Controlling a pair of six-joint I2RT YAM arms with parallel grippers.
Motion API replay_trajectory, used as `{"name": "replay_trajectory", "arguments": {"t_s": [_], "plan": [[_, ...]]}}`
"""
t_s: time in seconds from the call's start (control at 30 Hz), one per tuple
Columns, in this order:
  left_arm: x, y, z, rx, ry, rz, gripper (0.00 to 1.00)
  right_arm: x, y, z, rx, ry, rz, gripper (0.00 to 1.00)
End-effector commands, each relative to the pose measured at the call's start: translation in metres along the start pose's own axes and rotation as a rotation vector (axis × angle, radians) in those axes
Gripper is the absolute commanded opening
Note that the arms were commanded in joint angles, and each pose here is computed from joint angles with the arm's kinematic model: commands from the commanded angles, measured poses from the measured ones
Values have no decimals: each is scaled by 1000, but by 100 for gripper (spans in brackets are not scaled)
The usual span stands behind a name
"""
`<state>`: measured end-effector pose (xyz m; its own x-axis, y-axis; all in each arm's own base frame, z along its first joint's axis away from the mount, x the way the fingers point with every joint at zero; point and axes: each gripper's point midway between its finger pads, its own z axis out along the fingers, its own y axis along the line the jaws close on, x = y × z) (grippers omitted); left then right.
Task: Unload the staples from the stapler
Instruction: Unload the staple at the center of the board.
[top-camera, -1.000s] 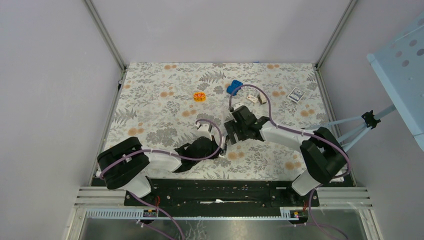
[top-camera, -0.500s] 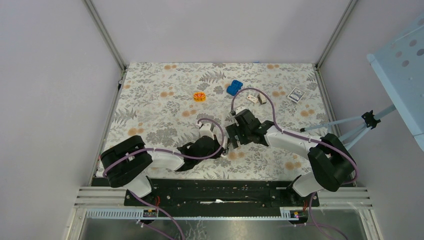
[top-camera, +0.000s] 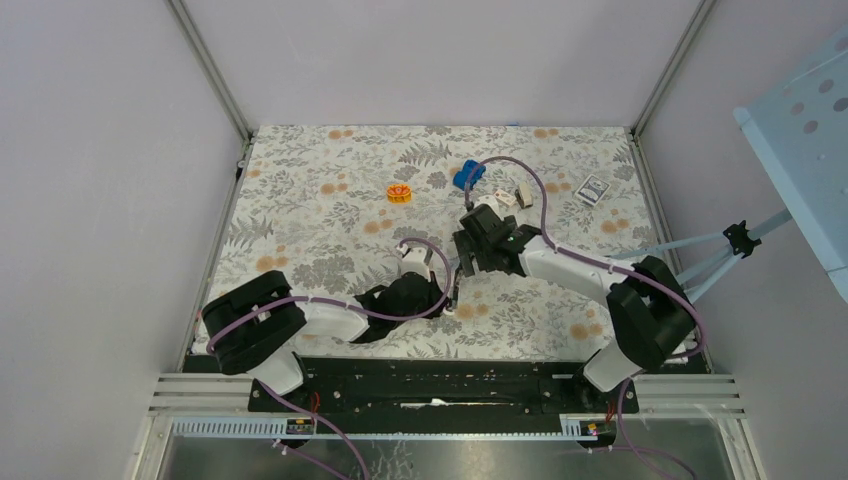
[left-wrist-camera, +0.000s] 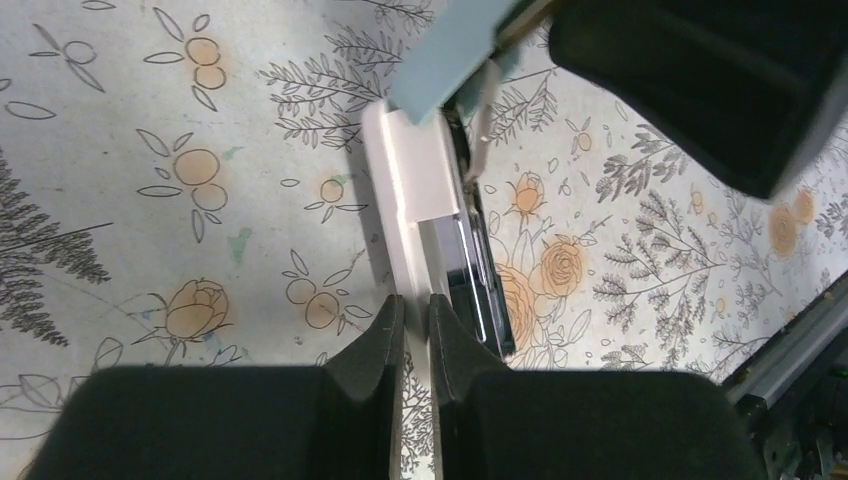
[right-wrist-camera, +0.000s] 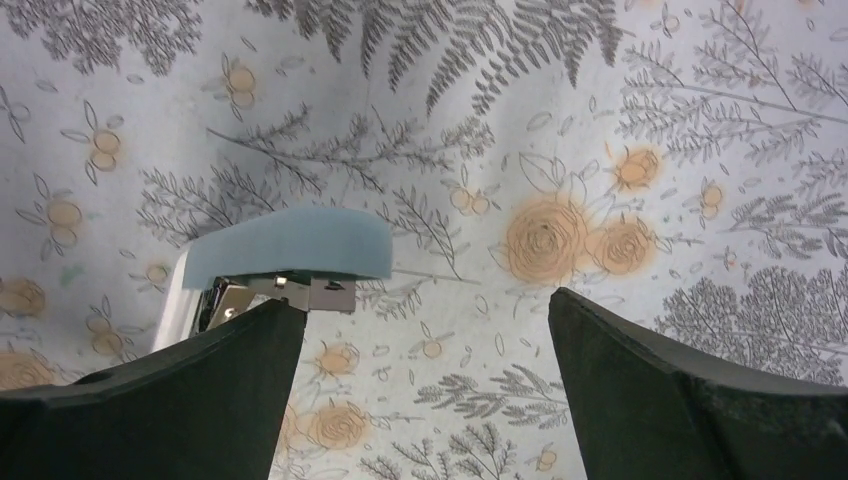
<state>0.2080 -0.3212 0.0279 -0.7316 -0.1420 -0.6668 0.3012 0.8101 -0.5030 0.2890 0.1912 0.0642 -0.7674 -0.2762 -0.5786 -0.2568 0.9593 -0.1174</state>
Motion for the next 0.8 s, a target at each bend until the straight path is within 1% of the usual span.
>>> {"name": "replay_trajectory", "arguments": {"t_s": [0.0, 0.23, 0.53, 0.63, 0.77], "plan": [[66, 39, -15, -67, 232, 148, 0, -49, -11, 13, 94, -89, 41, 98], [77, 36, -15, -35, 266, 164, 0, -55, -7, 34, 102, -58, 0, 97], [80, 36, -16, -31, 256, 101, 0, -33, -6, 9, 18, -52, 30, 96], [79, 34, -14, -27, 244, 71, 0, -16, -4, -4, -40, -40, 69, 95], [80, 29, -12, -11, 248, 53, 0, 14, 15, -22, -207, -30, 165, 95]]}}
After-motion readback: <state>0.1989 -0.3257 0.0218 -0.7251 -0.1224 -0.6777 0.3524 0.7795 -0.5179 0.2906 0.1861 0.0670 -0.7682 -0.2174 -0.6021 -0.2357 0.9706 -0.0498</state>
